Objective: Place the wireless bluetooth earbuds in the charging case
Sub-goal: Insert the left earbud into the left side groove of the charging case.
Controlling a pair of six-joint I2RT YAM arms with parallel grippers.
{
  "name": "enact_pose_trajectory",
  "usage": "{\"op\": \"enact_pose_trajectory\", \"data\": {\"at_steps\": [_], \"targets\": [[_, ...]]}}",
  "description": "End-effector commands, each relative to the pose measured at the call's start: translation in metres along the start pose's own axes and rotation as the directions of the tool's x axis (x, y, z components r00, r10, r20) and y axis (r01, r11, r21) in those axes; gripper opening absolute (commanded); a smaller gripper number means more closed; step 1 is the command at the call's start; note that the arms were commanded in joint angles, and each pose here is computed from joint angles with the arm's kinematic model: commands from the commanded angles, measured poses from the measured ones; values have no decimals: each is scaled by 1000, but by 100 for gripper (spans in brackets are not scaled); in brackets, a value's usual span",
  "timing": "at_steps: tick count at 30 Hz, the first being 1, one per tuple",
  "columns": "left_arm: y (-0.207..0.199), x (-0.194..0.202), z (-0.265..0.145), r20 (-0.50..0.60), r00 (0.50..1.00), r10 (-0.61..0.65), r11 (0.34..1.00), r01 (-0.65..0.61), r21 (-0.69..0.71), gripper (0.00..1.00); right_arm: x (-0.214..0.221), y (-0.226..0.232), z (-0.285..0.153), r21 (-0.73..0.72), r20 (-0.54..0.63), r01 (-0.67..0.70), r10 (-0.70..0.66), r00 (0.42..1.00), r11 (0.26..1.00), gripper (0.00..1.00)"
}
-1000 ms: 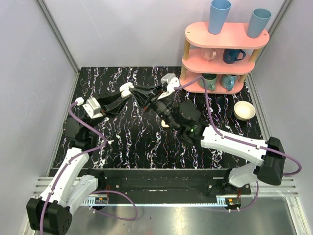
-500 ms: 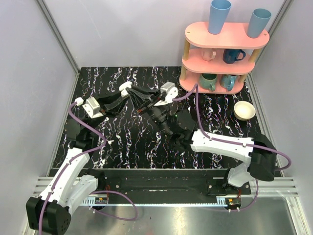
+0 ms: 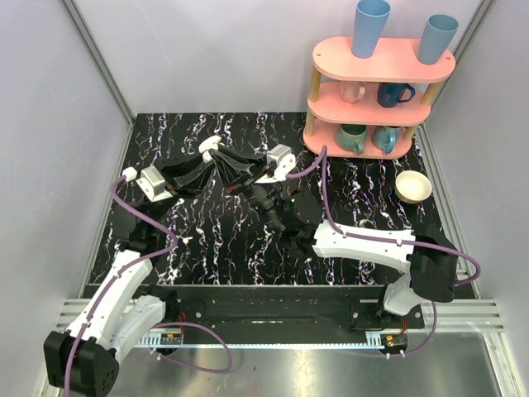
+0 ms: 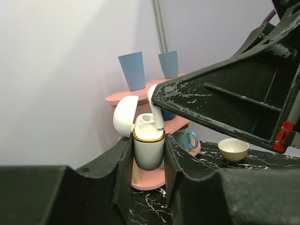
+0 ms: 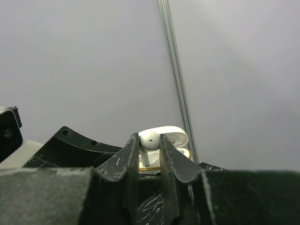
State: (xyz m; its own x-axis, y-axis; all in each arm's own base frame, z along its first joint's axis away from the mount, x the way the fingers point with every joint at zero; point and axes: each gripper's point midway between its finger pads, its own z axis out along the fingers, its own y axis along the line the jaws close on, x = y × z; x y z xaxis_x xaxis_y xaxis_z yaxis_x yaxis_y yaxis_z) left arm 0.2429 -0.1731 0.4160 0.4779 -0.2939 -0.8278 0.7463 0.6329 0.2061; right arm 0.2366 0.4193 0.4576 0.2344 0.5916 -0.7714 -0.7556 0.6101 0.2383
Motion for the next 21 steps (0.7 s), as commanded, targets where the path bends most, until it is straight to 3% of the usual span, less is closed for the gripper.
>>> {"op": "enact_pose_trajectory", "data": {"at_steps": [1, 21], "targets": [[-2, -21, 3, 75, 997, 27, 1000, -28, 1, 0, -25, 5, 9, 7, 86, -22, 21, 996, 1000, 12], [-1, -29, 6, 109, 994, -11, 1000, 14, -23, 0, -15, 17, 10, -43, 59, -60, 62, 996, 997, 12]]}}
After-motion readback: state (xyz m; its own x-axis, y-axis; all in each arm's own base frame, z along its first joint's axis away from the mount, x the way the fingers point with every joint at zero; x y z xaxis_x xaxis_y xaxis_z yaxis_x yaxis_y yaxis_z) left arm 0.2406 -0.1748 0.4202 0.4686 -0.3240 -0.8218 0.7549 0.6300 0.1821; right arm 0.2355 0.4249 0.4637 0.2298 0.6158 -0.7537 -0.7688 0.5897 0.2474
